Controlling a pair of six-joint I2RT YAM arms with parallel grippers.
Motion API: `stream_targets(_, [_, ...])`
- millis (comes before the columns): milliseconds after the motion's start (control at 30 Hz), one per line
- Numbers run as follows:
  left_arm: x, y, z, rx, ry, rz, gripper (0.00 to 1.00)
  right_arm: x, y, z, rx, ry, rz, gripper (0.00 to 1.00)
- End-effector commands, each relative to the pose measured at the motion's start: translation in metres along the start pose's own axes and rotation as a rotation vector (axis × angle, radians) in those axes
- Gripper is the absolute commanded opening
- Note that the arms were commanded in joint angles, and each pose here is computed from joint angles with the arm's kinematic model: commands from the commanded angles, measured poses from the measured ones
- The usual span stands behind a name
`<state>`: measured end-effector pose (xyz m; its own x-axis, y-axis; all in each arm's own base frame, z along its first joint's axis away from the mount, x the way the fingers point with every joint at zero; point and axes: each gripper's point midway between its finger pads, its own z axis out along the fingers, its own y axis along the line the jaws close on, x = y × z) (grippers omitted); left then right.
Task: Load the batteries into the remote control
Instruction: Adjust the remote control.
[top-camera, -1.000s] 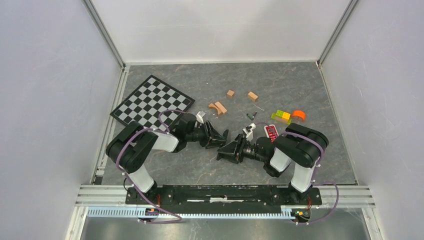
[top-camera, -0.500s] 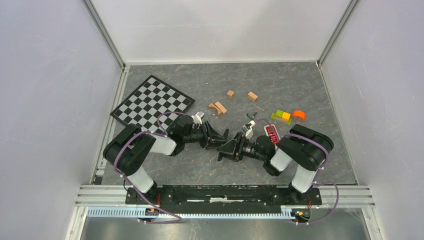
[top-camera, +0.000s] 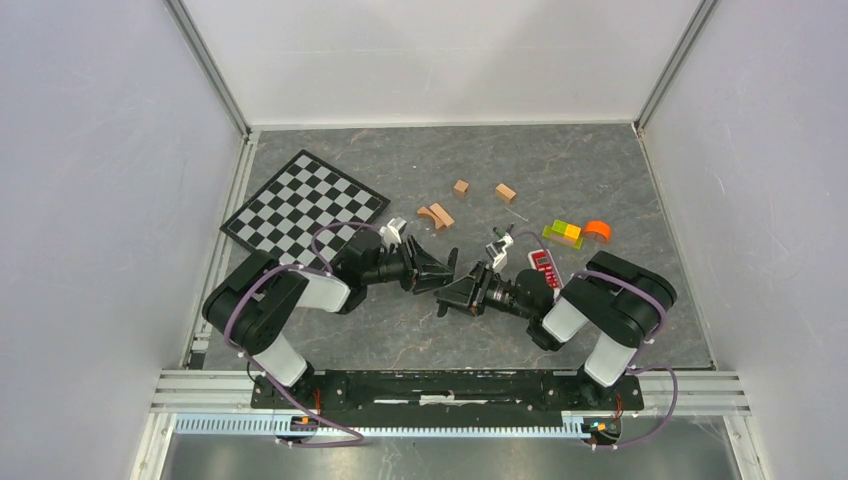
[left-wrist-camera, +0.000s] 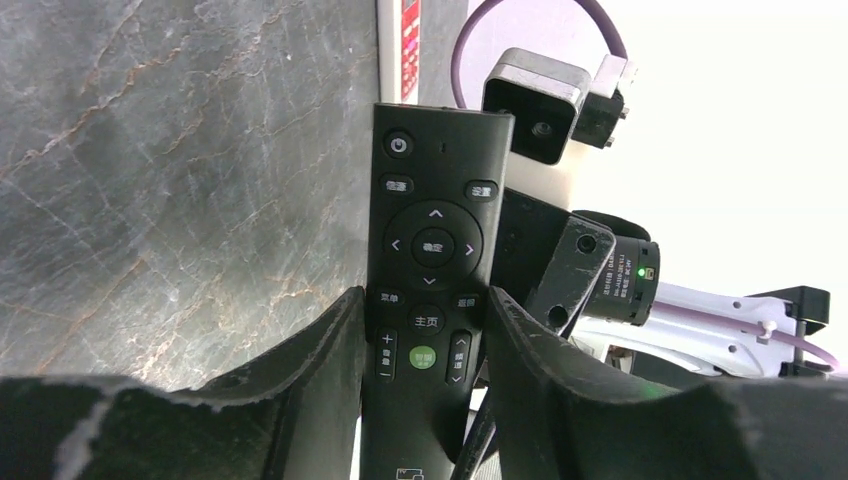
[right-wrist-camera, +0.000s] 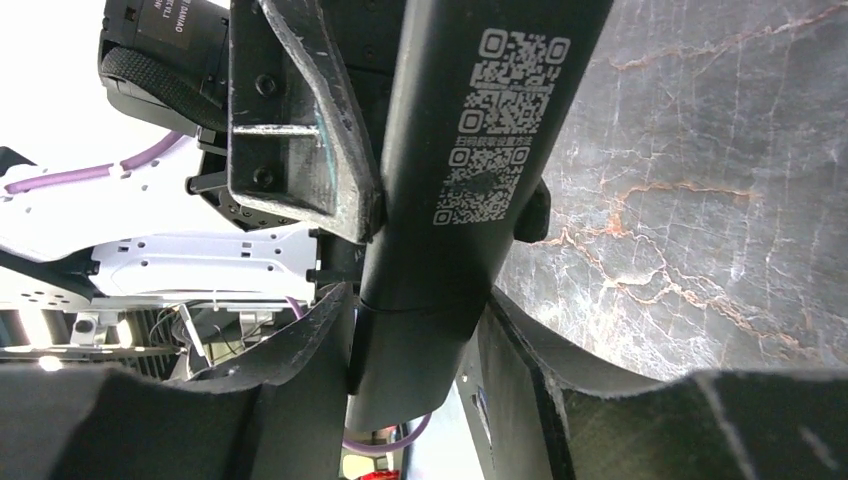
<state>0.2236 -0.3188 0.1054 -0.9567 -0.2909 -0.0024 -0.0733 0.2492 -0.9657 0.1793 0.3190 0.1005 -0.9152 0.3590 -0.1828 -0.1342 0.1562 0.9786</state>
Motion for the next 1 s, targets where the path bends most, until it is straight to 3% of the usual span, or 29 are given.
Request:
stream_targets(0, [0.002,-0.035,-0.005,0.091,0.006,0.041,0.62,-0.011,0.025,0.001,-0.086,-0.056,-0.118,0.29])
stream_targets(133, [-0.003,-0.035,-0.009,0.02,-0.021,0.136,0.83,-0.017,0.008,0.002,0.024,-0.06,-0.312,0.24])
stream_targets(333, [-0.018,-0.046,-0.027,-0.179,-0.07,0.35,0.94,-0.037,-0.032,-0.016,0.33,-0.034,-0.737,0.24])
stream_targets(467, [-0.025,-0.052,-0.039,-0.255,-0.092,0.457,0.94,-0.047,-0.044,-0.028,0.442,-0.006,-0.883,0.18])
stream_targets(733, [-0.027,-0.048,-0.042,-0.293,-0.094,0.475,0.94,-0.053,-0.041,-0.033,0.457,0.001,-0.995,0.16])
stream_targets(967, [-0.021,-0.069,-0.046,-0.242,-0.122,0.318,0.95,-0.08,-0.017,-0.036,0.527,-0.042,-1.297,0.18])
